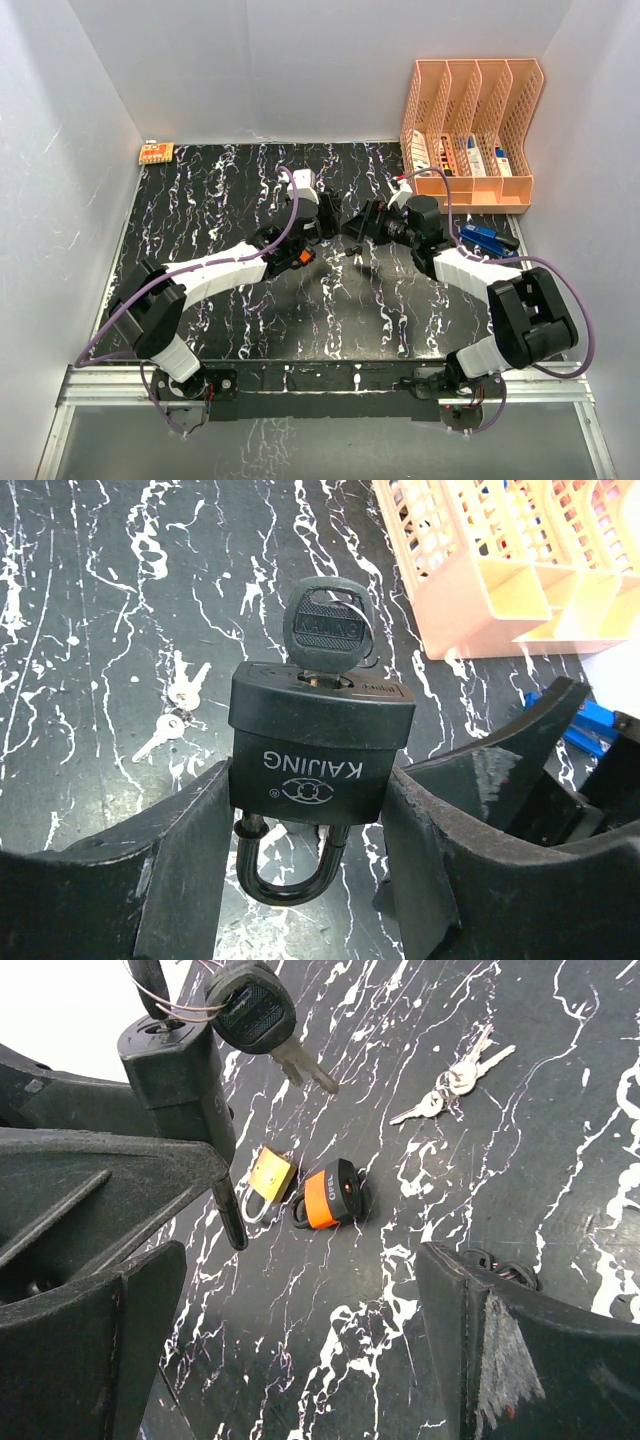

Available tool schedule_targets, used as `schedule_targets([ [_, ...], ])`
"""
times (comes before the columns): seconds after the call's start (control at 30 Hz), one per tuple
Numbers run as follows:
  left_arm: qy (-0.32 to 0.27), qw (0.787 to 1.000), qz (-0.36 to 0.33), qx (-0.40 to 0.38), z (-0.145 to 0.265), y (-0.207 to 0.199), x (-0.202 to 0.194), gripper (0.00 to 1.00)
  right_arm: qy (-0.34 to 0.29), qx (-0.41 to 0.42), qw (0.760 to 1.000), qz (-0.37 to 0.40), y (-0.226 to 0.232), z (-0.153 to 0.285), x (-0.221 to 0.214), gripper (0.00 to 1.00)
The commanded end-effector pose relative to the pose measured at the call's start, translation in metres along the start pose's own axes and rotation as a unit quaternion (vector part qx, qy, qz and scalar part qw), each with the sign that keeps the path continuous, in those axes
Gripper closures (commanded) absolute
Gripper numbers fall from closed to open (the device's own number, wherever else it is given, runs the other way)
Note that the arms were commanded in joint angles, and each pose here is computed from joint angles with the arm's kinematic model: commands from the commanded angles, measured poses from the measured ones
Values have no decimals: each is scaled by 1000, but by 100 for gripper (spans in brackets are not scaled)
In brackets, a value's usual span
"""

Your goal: Unlock with the key

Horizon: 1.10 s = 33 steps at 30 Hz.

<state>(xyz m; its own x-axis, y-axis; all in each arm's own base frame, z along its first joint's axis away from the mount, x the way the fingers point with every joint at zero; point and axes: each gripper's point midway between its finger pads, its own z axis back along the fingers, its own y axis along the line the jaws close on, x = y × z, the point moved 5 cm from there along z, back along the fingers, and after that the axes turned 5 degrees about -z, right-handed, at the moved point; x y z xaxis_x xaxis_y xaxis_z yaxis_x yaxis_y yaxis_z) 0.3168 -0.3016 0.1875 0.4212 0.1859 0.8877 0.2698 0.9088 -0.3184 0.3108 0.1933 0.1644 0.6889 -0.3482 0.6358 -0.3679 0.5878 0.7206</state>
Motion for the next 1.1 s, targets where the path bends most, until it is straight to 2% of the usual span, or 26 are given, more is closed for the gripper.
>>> schedule_targets([
  [0.0,-82,993,51,-64,14,-34,63,100,-20,49,998,18,16,-7,13,2],
  [0.53,-92,983,102,-121,44,-43,76,100,-20,23,1000,-3,-9,-34,13,2],
  [0.67,-98,983,100,-115,46,-40,79,100,-22,32,999,-4,-8,-37,14,2],
  [0.87,-86,991,76,-70,30,-30,70,100,-65,37,997,16,8,-17,26,2],
  [1.07,-81,992,80,-51,17,-24,65,100,-93,-17,995,34,8,0,34,2],
])
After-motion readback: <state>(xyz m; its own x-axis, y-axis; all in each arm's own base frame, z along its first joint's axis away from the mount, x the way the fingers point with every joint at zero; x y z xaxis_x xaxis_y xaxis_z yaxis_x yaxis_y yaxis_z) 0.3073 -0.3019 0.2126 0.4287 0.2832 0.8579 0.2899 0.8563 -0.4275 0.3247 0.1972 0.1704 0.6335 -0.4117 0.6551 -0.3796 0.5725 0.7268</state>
